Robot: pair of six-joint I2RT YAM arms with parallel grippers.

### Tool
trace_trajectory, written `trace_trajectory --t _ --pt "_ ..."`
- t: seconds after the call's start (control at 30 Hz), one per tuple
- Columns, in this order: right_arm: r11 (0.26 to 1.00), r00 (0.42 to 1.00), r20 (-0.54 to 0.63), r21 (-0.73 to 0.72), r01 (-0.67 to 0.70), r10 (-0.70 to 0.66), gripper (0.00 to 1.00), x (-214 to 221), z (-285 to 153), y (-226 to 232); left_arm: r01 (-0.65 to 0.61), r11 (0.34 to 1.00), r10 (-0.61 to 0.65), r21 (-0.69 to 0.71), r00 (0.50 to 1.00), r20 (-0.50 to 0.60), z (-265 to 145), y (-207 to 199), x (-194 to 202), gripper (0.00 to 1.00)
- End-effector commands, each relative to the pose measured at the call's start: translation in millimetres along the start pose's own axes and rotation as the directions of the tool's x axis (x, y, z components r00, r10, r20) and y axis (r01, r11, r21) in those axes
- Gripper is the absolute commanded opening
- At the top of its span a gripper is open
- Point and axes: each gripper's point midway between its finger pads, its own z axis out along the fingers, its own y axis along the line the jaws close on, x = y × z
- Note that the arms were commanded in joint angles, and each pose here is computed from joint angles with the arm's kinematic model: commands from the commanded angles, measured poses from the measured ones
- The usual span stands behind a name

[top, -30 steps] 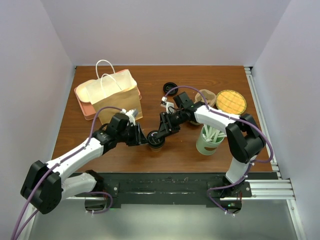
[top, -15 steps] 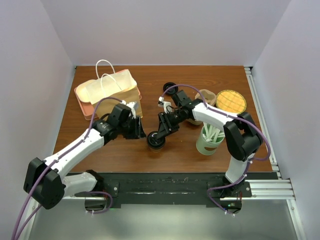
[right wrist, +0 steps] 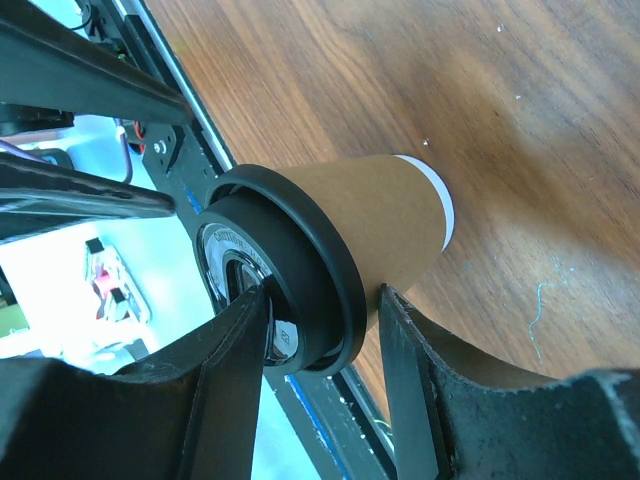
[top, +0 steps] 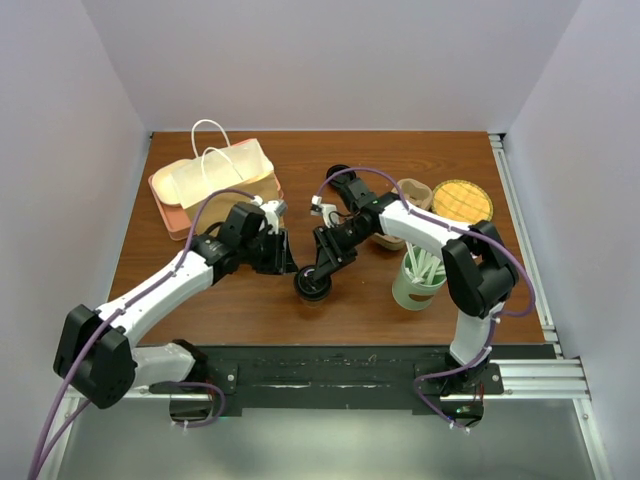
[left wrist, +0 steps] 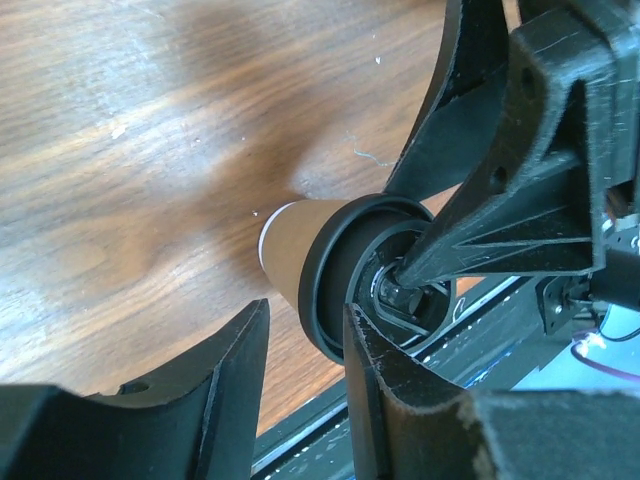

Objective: Pack the takeout coffee

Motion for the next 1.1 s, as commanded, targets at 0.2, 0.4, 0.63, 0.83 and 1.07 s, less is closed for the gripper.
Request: trace_trajectory --t 0.2,0.4,0.63,0.83,1.07 --pt "0.992 0.996 -0.088 0.124 -0.010 0.021 0.33 20 6 -28 -0.057 0.998 0.057 -0.011 0.998 -0.004 15 11 -3 0.38" --pt "0.992 0.996 -0.089 0.123 -0.017 0.028 0.33 19 8 -29 -0.065 0.998 0.065 0.000 0.998 -0.019 19 12 1 0.37" --pt "0.992 0.996 -0.083 0.122 -0.029 0.039 0.33 15 10 -30 -0.061 0.998 0.061 0.025 0.998 -0.022 18 8 4 0.38" --pt "0.992 0.996 -0.082 0.122 -0.036 0.046 0.32 15 13 -32 -0.047 0.999 0.048 0.009 0.997 -0.065 25 16 17 0.38" --pt "0.986 0.994 -0.092 0.160 -0.048 0.063 0.31 27 17 -45 -0.024 0.992 0.005 -0.124 0.989 -0.146 29 50 49 0.35"
